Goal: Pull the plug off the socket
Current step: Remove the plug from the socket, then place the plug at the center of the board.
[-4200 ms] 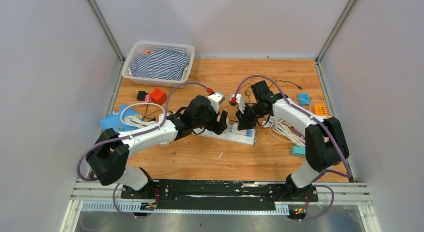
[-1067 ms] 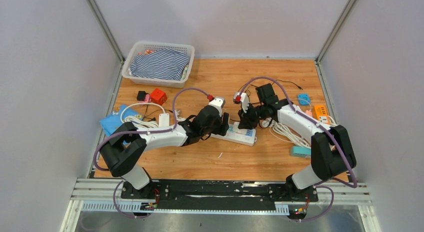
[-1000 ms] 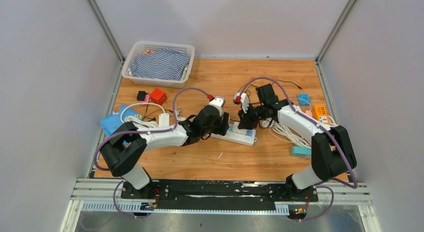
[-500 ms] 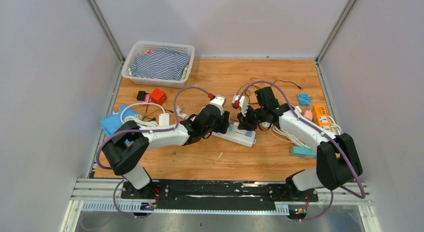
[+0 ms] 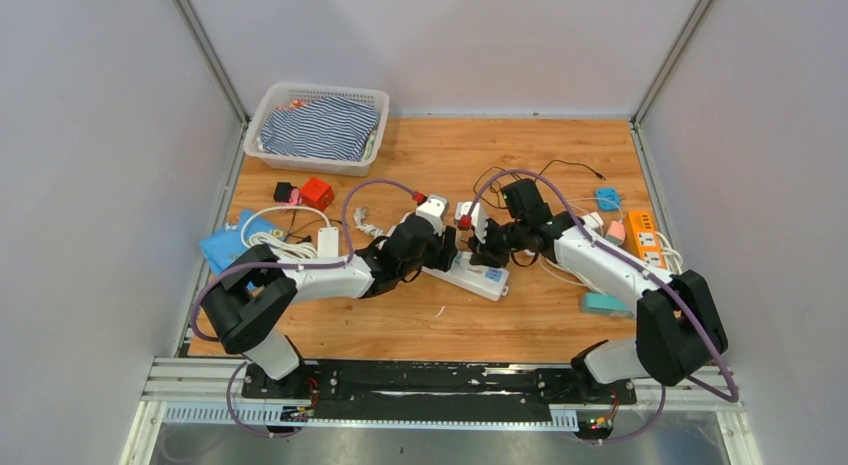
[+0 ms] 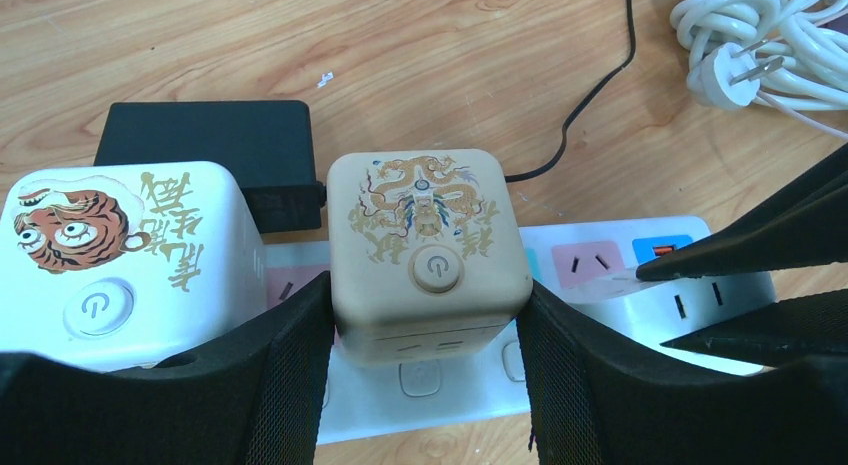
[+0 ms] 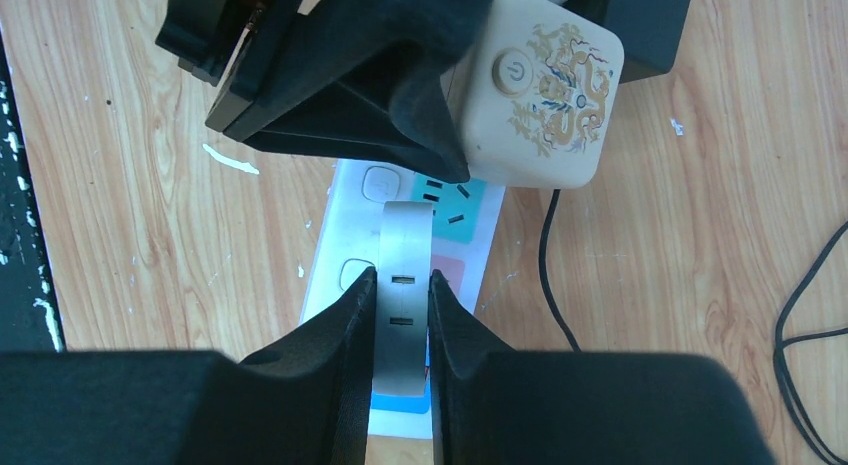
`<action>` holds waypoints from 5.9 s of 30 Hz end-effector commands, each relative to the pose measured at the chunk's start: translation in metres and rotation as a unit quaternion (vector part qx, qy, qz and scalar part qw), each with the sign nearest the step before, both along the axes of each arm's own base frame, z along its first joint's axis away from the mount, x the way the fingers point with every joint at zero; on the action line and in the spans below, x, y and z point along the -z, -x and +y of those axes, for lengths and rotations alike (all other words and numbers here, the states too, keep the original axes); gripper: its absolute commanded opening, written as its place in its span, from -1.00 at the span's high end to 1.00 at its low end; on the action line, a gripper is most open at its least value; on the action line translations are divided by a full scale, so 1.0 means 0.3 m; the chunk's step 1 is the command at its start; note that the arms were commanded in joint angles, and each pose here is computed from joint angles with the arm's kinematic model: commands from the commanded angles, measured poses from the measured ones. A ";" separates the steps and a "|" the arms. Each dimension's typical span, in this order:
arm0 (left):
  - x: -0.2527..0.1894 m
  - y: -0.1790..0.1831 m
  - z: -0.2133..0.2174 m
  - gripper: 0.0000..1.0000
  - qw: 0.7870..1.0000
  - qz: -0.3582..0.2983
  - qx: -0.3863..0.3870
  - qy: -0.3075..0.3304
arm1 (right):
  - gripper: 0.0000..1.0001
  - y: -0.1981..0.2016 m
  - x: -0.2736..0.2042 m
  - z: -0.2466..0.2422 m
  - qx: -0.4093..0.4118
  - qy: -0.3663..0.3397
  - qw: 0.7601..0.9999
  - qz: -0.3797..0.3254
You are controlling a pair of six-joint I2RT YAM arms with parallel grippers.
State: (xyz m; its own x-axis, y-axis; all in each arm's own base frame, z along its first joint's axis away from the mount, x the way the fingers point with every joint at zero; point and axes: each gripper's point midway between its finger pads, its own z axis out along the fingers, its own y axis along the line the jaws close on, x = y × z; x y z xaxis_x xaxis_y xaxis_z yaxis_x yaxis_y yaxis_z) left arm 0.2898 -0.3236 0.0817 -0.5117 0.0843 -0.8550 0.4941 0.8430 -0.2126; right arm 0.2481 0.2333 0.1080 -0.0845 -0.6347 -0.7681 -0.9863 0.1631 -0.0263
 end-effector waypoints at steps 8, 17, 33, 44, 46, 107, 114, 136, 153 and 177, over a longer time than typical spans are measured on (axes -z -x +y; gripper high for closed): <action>0.143 0.073 0.040 0.84 0.998 0.049 0.014 -0.040 | 1.00 -0.026 -0.066 -0.029 0.005 -0.049 0.999 0.015; 0.134 0.076 0.035 0.82 0.998 0.047 0.021 -0.038 | 0.99 0.042 -0.088 0.007 -0.042 -0.074 0.996 0.033; -0.062 0.071 -0.027 -0.15 0.998 0.009 0.050 0.025 | 0.99 0.109 -0.156 -0.004 -0.104 -0.089 0.990 0.028; -0.208 0.108 -0.011 -0.85 0.995 -0.032 0.077 0.060 | 1.00 0.168 -0.197 -0.003 -0.148 -0.105 0.983 0.035; -0.221 0.118 0.002 -0.99 0.994 -0.038 0.080 0.063 | 0.99 0.172 -0.204 -0.002 -0.150 -0.108 0.982 0.036; -0.381 0.519 0.006 -0.83 0.852 -0.255 0.358 0.284 | 0.99 0.280 -0.243 0.081 -0.205 -0.149 0.956 0.150; -0.348 0.507 -0.025 -0.61 0.859 -0.228 0.360 0.284 | 1.00 0.287 -0.244 0.084 -0.209 -0.148 0.955 0.148; -0.267 0.464 -0.059 -0.21 0.878 -0.194 0.345 0.268 | 0.99 0.287 -0.243 0.084 -0.211 -0.147 0.955 0.147; -0.244 0.457 -0.070 1.00 0.885 -0.162 0.335 0.278 | 0.93 0.285 -0.238 0.081 -0.210 -0.143 0.956 0.146; -0.150 0.388 0.170 1.00 0.949 0.031 0.190 0.249 | -0.30 0.236 -0.250 0.037 -0.185 -0.134 0.967 0.113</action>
State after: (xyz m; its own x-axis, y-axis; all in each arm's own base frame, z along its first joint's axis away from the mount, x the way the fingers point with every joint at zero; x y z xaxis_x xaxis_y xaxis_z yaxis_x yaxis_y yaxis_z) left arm 0.1750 -0.2836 0.1293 -0.5393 -0.1948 -0.8193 0.7460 0.3407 -0.5721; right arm 0.1719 0.2481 0.1735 -0.0999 -0.4462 -0.8893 -0.9435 -0.2413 0.2270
